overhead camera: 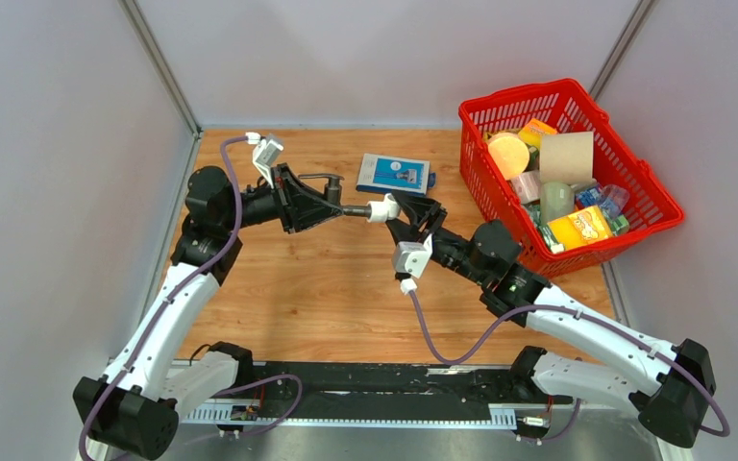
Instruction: Install the water faucets
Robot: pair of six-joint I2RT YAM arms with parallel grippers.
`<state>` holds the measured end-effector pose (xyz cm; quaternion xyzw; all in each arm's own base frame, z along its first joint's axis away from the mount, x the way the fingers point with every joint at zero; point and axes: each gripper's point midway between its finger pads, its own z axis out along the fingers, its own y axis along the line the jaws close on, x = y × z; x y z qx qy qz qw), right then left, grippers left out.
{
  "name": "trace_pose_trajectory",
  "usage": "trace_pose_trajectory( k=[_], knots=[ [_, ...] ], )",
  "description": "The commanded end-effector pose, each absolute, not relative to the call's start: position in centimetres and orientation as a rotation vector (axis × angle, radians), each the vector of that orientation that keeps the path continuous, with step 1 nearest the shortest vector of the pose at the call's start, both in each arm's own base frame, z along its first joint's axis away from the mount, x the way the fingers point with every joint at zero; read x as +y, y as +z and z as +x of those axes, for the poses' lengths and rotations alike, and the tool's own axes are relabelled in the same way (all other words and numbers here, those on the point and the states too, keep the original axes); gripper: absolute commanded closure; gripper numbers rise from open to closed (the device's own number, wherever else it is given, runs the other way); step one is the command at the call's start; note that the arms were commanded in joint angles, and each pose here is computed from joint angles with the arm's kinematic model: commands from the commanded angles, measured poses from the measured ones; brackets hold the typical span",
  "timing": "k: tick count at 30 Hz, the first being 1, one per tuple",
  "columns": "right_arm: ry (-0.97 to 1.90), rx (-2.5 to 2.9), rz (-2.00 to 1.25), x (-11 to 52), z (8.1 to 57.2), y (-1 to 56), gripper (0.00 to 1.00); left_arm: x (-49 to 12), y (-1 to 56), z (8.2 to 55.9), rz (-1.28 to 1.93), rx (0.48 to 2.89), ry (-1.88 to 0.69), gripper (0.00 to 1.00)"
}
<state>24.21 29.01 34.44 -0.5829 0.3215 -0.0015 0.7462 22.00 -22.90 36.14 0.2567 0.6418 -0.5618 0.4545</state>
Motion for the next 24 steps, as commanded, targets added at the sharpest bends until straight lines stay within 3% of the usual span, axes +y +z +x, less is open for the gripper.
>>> trace_pose_trajectory(
  k=[1, 24],
  knots=[
    [-0.002, 0.61, -1.249, 29.3, 23.1, 36.7, 1.0, -23.1, 37.5, 22.0, 0.683, 1.55, -1.332, 1.0],
    [0.149, 0.696, -1.23, 30.2, 22.2, 36.0, 1.0, -23.9, 37.1, 20.7, 0.666, 1.426, -1.371, 1.0]
  ],
)
